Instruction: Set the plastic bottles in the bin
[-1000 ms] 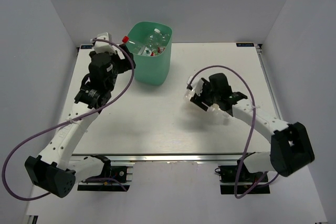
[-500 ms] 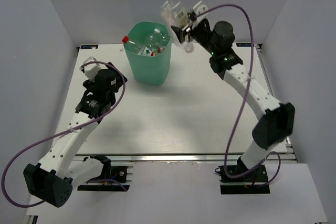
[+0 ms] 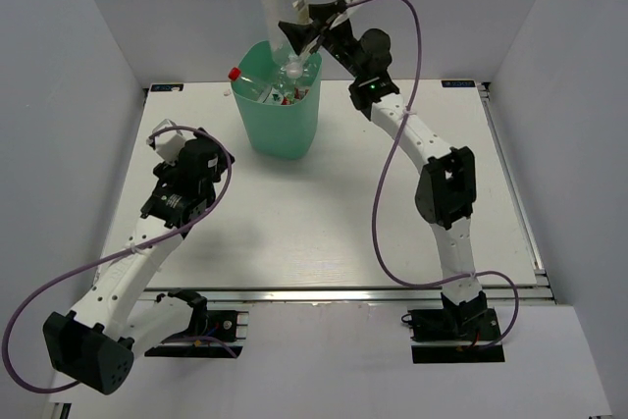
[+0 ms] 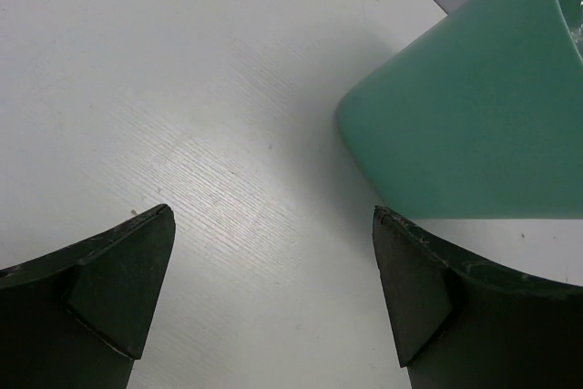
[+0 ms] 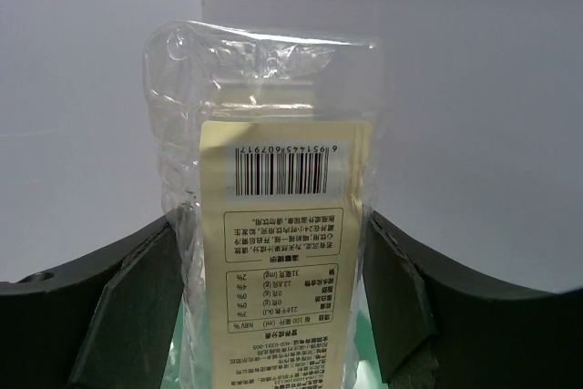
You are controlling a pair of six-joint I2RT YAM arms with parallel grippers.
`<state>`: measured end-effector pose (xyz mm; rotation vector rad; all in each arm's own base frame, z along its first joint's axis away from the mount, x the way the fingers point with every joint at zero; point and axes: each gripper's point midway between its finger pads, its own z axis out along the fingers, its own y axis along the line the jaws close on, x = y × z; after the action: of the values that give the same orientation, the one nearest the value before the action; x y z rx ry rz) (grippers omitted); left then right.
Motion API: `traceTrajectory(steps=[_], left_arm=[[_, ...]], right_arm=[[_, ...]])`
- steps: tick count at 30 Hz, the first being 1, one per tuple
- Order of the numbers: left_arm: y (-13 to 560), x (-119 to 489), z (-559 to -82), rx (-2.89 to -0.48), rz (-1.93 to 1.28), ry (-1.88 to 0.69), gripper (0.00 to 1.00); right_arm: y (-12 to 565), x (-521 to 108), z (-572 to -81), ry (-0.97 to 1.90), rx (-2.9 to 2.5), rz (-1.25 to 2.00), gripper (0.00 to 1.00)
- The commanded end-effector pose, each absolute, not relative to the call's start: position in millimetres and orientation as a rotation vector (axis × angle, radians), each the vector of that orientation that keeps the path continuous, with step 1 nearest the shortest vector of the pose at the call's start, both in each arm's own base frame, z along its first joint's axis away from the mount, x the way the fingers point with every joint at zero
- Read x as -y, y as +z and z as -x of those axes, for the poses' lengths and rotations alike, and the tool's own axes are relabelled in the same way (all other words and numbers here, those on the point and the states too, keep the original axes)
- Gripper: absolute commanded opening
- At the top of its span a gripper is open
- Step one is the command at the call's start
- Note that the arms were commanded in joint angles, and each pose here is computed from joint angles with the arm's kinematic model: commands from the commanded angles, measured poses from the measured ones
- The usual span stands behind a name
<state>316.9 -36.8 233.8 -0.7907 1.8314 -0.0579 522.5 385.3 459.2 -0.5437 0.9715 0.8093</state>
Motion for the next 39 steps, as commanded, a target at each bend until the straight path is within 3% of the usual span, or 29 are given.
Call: traceTrajectory(steps=[1, 4, 6, 7, 8, 10, 20, 26, 31, 33, 34, 36, 37, 39], left_arm=[[235.4, 33.8, -313.7, -1.830, 0.799, -0.053, 0.98], [237.6, 29.2, -310.9, -1.814, 0.813, -0.039, 0.98], [240.0, 28.6, -310.6, -1.803, 0.818, -0.044, 0.98], [241.2, 29.8, -311.2, -1.801, 0.814, -0.053, 0.98], [242.0, 31.2, -312.1, -1.802, 0.811, -0.061, 0.98], [243.4, 33.2, -314.2, -1.804, 0.807, -0.069, 0.98], [254.8, 33.8, -324.6, -1.795, 0.804, -0.045, 0.98], [263.7, 3.1, -341.0, -1.778, 0.821, 0.052, 0.98], [251.3, -51.8, -353.8, -1.745, 0.933, 0.003, 0.98], [242.6, -69.3, -350.9, -1.723, 0.980, 0.026, 0.98], [241.8, -76.8, -349.8, -1.709, 0.991, 0.024, 0.98], [234.1, -79.3, -351.8, -1.709, 0.974, 0.000, 0.98], [232.6, -78.5, -353.0, -1.714, 0.959, -0.013, 0.98], [226.7, -79.7, -353.5, -1.722, 0.923, 0.008, 0.98]], right_arm=[[476.3, -393.9, -507.1, 0.890, -0.884, 0.539, 0.20], [443.2, -397.2, -507.0, 0.924, -0.976, 0.541, 0.24], [431.9, -395.3, -506.3, 0.919, -1.008, 0.533, 0.40], [428.8, -392.4, -504.9, 0.913, -1.023, 0.525, 0.51], [423.8, -391.5, -507.8, 0.907, -1.056, 0.514, 0.69], [427.1, -390.0, -507.8, 0.897, -1.070, 0.514, 0.89], [487.9, -382.7, -494.0, 0.867, -0.968, 0.536, 0.89], [514.9, -329.3, -507.3, 0.817, -1.088, 0.383, 0.89], [439.2, -233.6, -485.4, 0.798, -1.345, 0.273, 0.89], [421.4, -172.6, -476.3, 0.623, -1.424, 0.100, 0.89], [354.7, -150.7, -472.0, 0.526, -1.597, 0.046, 0.89], [331.5, -115.3, -448.6, 0.387, -1.648, -0.055, 0.89], [280.0, -105.5, -433.7, 0.344, -1.741, -0.083, 0.89], [275.6, -85.7, -412.6, 0.291, -1.695, -0.161, 0.89]])
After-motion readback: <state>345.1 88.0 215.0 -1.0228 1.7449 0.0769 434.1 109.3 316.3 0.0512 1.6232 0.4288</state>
